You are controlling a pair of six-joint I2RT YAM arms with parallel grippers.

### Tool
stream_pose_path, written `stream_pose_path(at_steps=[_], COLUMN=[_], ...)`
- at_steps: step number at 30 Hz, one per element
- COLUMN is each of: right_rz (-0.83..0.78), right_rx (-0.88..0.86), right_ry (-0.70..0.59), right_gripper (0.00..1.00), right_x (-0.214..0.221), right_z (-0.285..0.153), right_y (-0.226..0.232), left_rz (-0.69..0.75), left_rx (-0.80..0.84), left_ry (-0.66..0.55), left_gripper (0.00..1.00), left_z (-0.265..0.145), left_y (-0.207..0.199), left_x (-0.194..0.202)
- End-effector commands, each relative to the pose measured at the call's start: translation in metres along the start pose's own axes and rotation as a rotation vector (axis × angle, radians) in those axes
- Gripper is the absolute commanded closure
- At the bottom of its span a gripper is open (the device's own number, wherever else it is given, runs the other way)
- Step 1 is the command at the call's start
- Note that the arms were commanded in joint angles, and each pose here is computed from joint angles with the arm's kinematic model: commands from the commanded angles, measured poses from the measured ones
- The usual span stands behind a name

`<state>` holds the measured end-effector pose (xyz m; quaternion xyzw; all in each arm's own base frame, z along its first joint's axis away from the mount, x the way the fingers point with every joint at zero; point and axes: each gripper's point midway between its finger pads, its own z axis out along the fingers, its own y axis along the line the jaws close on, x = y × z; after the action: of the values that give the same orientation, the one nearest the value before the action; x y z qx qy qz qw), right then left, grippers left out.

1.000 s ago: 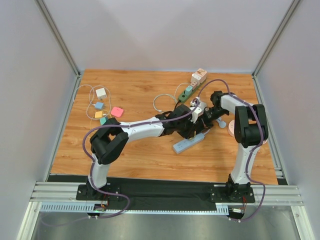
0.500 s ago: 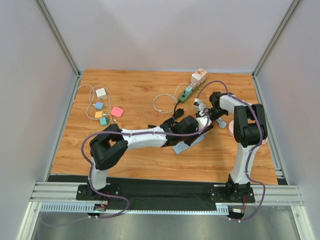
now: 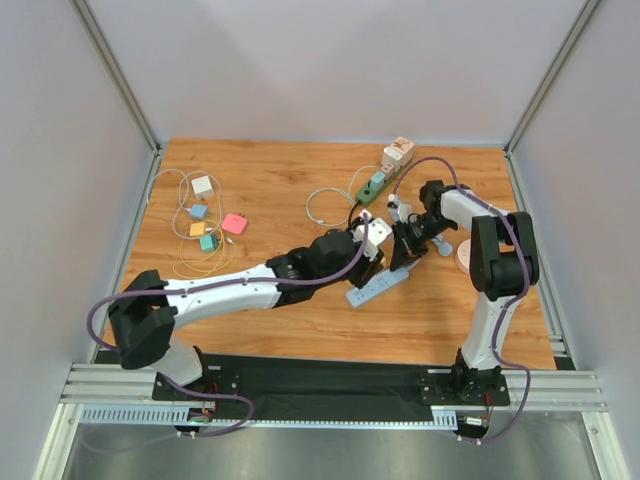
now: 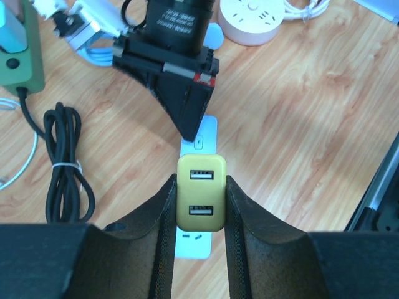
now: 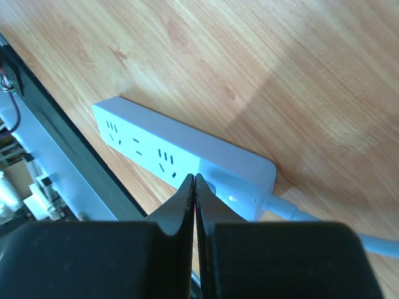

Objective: Pull the plug off the socket
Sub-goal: Remove the plug from the socket, then place the plug at the center of the board.

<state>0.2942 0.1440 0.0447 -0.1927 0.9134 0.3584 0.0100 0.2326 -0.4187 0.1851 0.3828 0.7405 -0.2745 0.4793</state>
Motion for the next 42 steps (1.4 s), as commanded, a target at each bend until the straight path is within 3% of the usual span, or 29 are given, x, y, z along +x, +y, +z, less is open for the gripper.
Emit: stream_pose_path(at_steps=[1,9,17,28,42], right_rz=[-0.153,-0.214,-0.244,-0.266,-0.276], right_rx=[0.047,0.055,0.078,0.104,0.116], right_ry=[-0.095,-0.159,-0.207,-0.242,-0.260], right_gripper=[1.00,1.00,1.00,1.00,1.00], right_x=[-0.017,-0.025,-0.031,-0.034,-0.036], right_z=[-0.020,-0.034,-0.046,-0.056,-0.062], right_y=[0.009,0.020,0.025,0.027,0.028], left_rz=[-0.084,-0.280,-0.590,-0.885,-0.959], left_rx=[-0.017,-0.174,-0.369,-0.583,-0.723], left_ry=[-0.077,-0.133,-0.288,-0.321,-0.207], left_gripper=[1.00,1.00,1.00,1.00,1.00], left_z=[-0.022,-0.081,-0.147,-0.199,-0.208], left_y=[0.009,0.081,0.176,0.290,0.376], left_x=[-0.005,0.025,0.047,0.079,0.117])
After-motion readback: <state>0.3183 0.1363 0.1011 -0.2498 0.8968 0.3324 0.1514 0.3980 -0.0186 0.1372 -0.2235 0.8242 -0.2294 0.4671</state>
